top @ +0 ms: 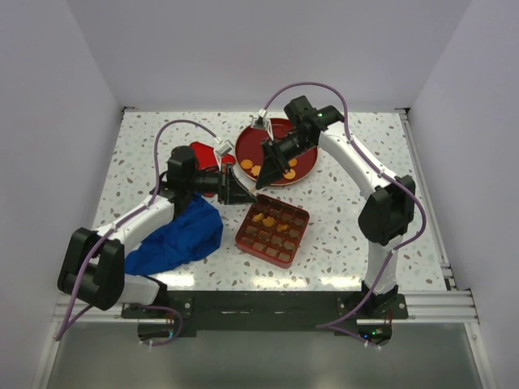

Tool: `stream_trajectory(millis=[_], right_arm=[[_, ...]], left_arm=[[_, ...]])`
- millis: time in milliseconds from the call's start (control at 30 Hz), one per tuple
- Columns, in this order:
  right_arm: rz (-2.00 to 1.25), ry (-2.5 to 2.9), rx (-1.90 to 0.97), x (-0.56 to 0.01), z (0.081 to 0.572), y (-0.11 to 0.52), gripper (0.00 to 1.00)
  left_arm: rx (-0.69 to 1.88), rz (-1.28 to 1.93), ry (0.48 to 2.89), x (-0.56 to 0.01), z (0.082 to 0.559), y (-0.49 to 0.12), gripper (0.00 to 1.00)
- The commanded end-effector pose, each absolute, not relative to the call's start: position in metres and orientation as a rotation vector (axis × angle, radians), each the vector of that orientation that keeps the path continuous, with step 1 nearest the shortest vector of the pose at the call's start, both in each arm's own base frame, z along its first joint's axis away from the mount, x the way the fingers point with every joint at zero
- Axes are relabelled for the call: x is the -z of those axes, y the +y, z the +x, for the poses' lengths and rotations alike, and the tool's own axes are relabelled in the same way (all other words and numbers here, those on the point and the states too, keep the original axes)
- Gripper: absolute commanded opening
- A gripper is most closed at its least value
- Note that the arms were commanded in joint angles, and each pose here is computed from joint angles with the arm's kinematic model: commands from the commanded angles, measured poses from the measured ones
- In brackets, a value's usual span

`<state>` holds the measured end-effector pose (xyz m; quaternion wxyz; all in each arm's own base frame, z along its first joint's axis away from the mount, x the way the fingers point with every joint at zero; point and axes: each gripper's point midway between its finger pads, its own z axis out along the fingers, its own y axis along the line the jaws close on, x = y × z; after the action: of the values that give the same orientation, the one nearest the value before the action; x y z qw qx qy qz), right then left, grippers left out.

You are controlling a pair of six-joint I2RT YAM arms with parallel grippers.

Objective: Pack the cookies
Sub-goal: Pass from the left arm to the right

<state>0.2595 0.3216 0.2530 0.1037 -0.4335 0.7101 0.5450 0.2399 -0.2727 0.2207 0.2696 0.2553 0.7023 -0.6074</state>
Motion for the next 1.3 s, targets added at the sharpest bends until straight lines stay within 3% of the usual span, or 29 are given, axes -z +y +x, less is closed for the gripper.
stream_trajectory(millis=[0,267,367,467,567,700,767,933,1267], right_arm=[[-1.313,2.023,-1.718,-0.274,0.240,0.328,0.32],[-1.298,2.033,-1.729,-0.274,0.240,0.329,0.35],[-1.290,2.037,-1.738,-0.273,0.240,0.330,0.27],[-1.286,2.036,-1.740,-0.274,0.241,0.330,0.08],[-1.285,2.041,-1.742,-0.272,0.241,0.330,0.07],[-1.280,2.047,-1.706,-0.270,0.247,0.326,0.06],[-1.268,2.069,-1.660,-0.266,0.255,0.322,0.06],[-1.215,2.134,-1.454,-0.255,0.293,0.302,0.06],[-1.180,2.212,-0.786,-0.217,0.379,0.270,0.10]], left_arm=[[1.571,0.663,1.889,-0.224,0.259,-0.271,0.04],[1.572,0.658,1.893,-0.223,0.260,-0.272,0.07],[1.568,0.652,1.895,-0.223,0.261,-0.272,0.12],[1.559,0.646,1.892,-0.225,0.262,-0.272,0.20],[1.549,0.635,1.889,-0.227,0.264,-0.271,0.30],[1.498,0.596,1.873,-0.236,0.270,-0.263,0.57],[1.452,0.561,1.864,-0.242,0.277,-0.252,0.64],[1.296,0.465,1.844,-0.260,0.290,-0.218,0.83],[0.857,0.232,1.854,-0.262,0.318,-0.163,0.88]])
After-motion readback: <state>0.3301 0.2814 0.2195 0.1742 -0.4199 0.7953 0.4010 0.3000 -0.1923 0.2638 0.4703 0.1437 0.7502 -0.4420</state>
